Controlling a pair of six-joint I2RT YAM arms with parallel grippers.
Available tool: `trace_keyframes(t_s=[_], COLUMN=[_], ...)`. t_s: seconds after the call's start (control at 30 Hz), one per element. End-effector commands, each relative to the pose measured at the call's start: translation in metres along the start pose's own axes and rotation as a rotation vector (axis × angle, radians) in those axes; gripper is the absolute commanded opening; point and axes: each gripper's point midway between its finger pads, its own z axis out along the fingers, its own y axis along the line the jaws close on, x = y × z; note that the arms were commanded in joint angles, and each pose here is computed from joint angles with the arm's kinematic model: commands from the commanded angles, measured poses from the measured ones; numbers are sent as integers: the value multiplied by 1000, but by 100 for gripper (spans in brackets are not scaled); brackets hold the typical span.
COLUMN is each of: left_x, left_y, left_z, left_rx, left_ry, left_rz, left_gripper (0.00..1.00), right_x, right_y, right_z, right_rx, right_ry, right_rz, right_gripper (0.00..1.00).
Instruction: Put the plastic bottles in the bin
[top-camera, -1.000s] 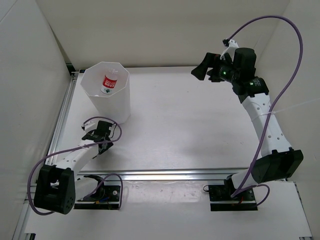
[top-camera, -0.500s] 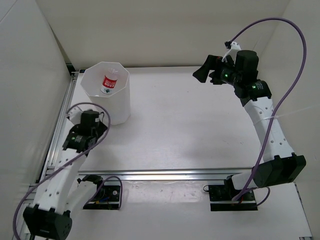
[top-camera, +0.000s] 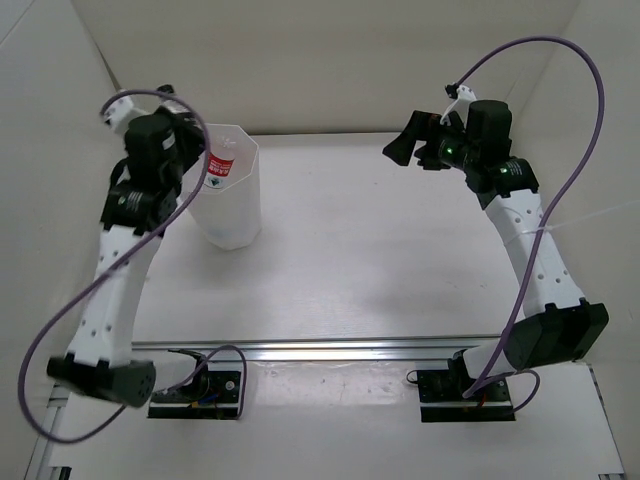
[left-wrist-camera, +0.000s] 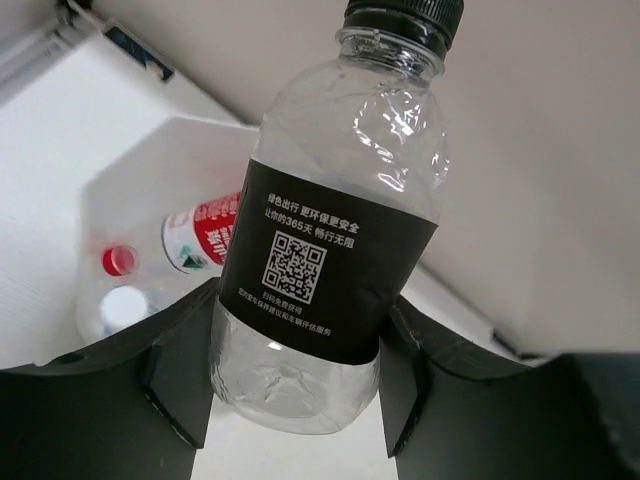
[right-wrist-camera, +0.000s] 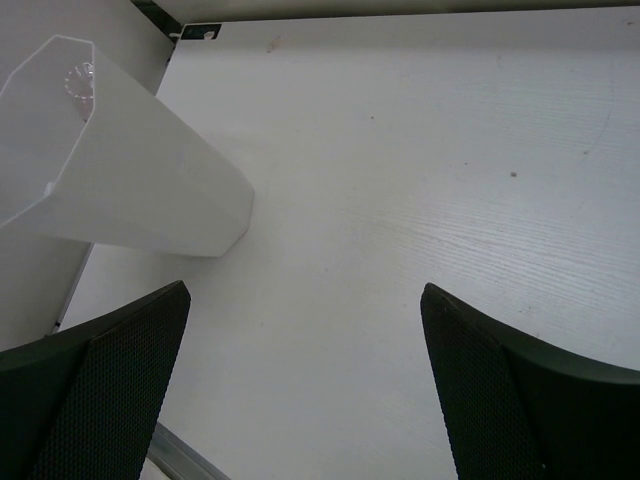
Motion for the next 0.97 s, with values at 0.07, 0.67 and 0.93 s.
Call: trace_keyframes(t_s=[0.07,0.67,0.93], left_x=[37,26,42], left_y=[-16,177,226], left_z=[41,-77,-106], left_rx=[28,-428,-623], left_ry=[129,-170,-157], left_rz=[82,202,170], left_gripper=[56,100,100], right_x=[-23,0,-18], right_y=[10,-72,-102], right_z=[-3,-23,-25], right_rx=[-26,446,601], right_ry=[-54,-37,-41], right_rz=[-6,75,167], right_gripper=[100,100,100])
